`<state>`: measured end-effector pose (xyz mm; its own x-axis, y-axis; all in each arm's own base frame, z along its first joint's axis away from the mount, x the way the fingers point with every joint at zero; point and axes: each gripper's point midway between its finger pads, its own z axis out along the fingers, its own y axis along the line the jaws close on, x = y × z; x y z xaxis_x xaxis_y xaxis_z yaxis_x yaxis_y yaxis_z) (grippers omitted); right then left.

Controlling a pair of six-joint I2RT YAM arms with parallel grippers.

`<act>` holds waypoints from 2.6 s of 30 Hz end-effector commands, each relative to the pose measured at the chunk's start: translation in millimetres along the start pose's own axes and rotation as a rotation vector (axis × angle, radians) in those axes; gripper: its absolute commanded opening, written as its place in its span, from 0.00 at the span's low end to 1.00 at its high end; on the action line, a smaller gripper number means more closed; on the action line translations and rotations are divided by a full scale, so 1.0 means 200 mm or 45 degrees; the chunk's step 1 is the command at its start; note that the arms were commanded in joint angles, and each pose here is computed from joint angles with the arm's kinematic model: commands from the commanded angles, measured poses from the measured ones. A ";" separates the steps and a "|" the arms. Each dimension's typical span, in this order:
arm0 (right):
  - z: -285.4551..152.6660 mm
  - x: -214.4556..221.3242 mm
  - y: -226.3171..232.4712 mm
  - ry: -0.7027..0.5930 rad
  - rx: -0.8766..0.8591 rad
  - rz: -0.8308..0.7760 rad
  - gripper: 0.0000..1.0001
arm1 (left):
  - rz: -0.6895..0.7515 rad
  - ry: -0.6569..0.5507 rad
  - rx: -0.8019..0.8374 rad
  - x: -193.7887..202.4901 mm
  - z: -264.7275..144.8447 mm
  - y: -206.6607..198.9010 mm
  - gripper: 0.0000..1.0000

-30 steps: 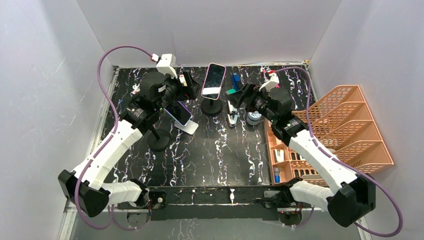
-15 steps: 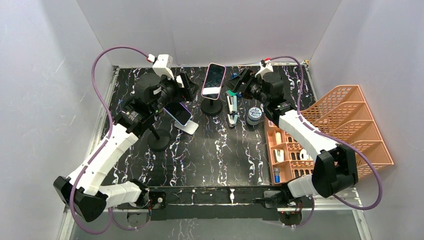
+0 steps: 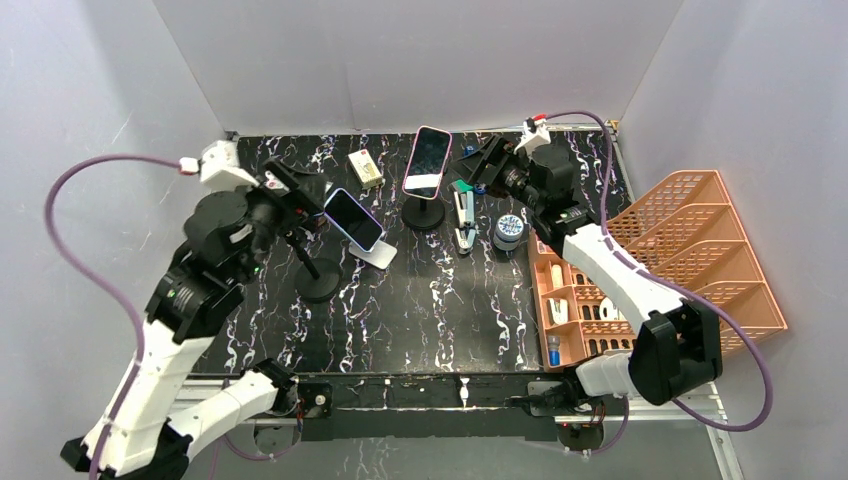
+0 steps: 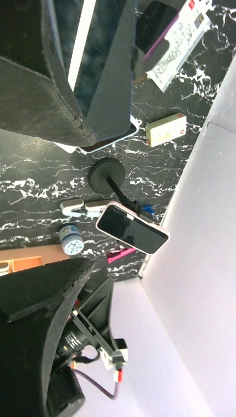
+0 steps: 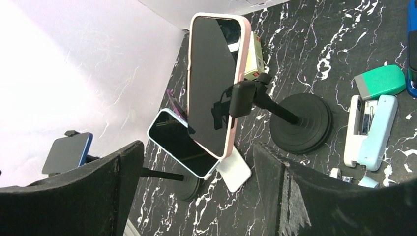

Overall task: Remove the phone from the phone stand
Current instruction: Move the phone stand with the phone to the center of the board.

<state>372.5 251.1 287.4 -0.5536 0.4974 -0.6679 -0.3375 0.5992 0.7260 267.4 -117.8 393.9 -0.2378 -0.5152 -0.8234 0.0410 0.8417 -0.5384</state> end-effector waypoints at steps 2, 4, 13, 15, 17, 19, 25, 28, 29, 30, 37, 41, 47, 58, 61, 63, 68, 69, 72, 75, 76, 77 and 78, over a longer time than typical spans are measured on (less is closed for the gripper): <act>-0.12 -0.08 0.14 -0.069 -0.088 -0.021 0.89 | -0.165 -0.012 -0.179 -0.03 -0.13 0.14 0.81; -0.14 -0.07 0.14 -0.065 -0.087 -0.014 0.90 | -0.180 0.028 -0.214 -0.01 -0.16 0.16 0.81; -0.25 0.01 0.11 -0.023 -0.055 0.030 0.90 | -0.247 0.170 -0.439 0.26 -0.18 0.39 0.81; -0.29 0.01 0.12 -0.018 -0.050 0.023 0.90 | -0.271 0.171 -0.447 0.29 -0.18 0.41 0.81; -0.32 0.02 0.12 -0.013 -0.041 0.010 0.90 | -0.273 0.176 -0.450 0.30 -0.17 0.41 0.81; -0.35 0.02 0.12 -0.010 -0.034 0.000 0.90 | -0.270 0.173 -0.457 0.30 -0.17 0.41 0.81; -0.39 0.05 0.09 -0.007 -0.009 -0.007 0.90 | -0.312 0.091 -0.535 0.28 -0.14 0.47 0.81; -0.39 0.08 0.08 0.011 -0.003 -0.002 0.90 | -0.362 0.005 -0.538 0.26 -0.11 0.48 0.81; -0.39 0.08 0.08 0.010 -0.003 -0.003 0.90 | -0.384 -0.025 -0.532 0.25 -0.10 0.49 0.81; -0.40 0.08 0.07 0.007 0.001 -0.002 0.90 | -0.396 -0.053 -0.524 0.25 -0.09 0.50 0.80; -0.45 0.08 0.08 0.004 0.000 -0.057 0.90 | -0.387 -0.190 -0.465 0.19 -0.08 0.52 0.75; -0.45 0.11 0.05 0.030 0.013 -0.092 0.89 | -0.352 -0.264 -0.404 0.15 -0.10 0.52 0.76; -0.47 0.15 0.02 0.056 0.020 -0.129 0.90 | -0.315 -0.335 -0.333 0.09 -0.12 0.50 0.80; -0.50 0.14 0.04 0.049 0.017 -0.162 0.90 | -0.262 -0.287 -0.364 0.11 -0.08 0.49 0.81; -0.51 0.13 0.04 0.047 0.015 -0.163 0.90 | -0.270 -0.296 -0.357 0.10 -0.08 0.48 0.81; -0.51 0.13 0.05 0.041 0.008 -0.163 0.90 | -0.265 -0.297 -0.356 0.10 -0.08 0.48 0.81; -0.53 0.13 0.05 0.023 -0.002 -0.162 0.90 | -0.208 -0.312 -0.393 0.07 -0.07 0.49 0.80; -0.53 0.13 0.05 0.026 -0.002 -0.161 0.90 | -0.203 -0.313 -0.398 0.06 -0.07 0.49 0.80; -0.53 0.13 0.05 0.027 0.005 -0.162 0.90 | -0.216 -0.320 -0.382 0.05 -0.06 0.47 0.80; -0.53 0.12 0.06 0.024 0.002 -0.164 0.90 | -0.220 -0.312 -0.372 0.06 -0.05 0.46 0.79; -0.53 0.12 0.06 0.023 0.002 -0.165 0.90 | -0.212 -0.305 -0.374 0.06 -0.04 0.46 0.78; -0.54 0.12 0.06 0.022 0.002 -0.165 0.90 | -0.205 -0.297 -0.382 0.07 -0.03 0.46 0.77; -0.54 0.12 0.06 0.023 0.003 -0.165 0.90 | -0.199 -0.291 -0.392 0.08 -0.03 0.47 0.76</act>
<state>274.5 202.9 281.8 -0.5589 0.3998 -0.7265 -0.3616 0.6709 0.6474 258.0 -51.7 316.2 -0.0426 -0.6318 -0.7740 -0.2715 0.7529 -0.5996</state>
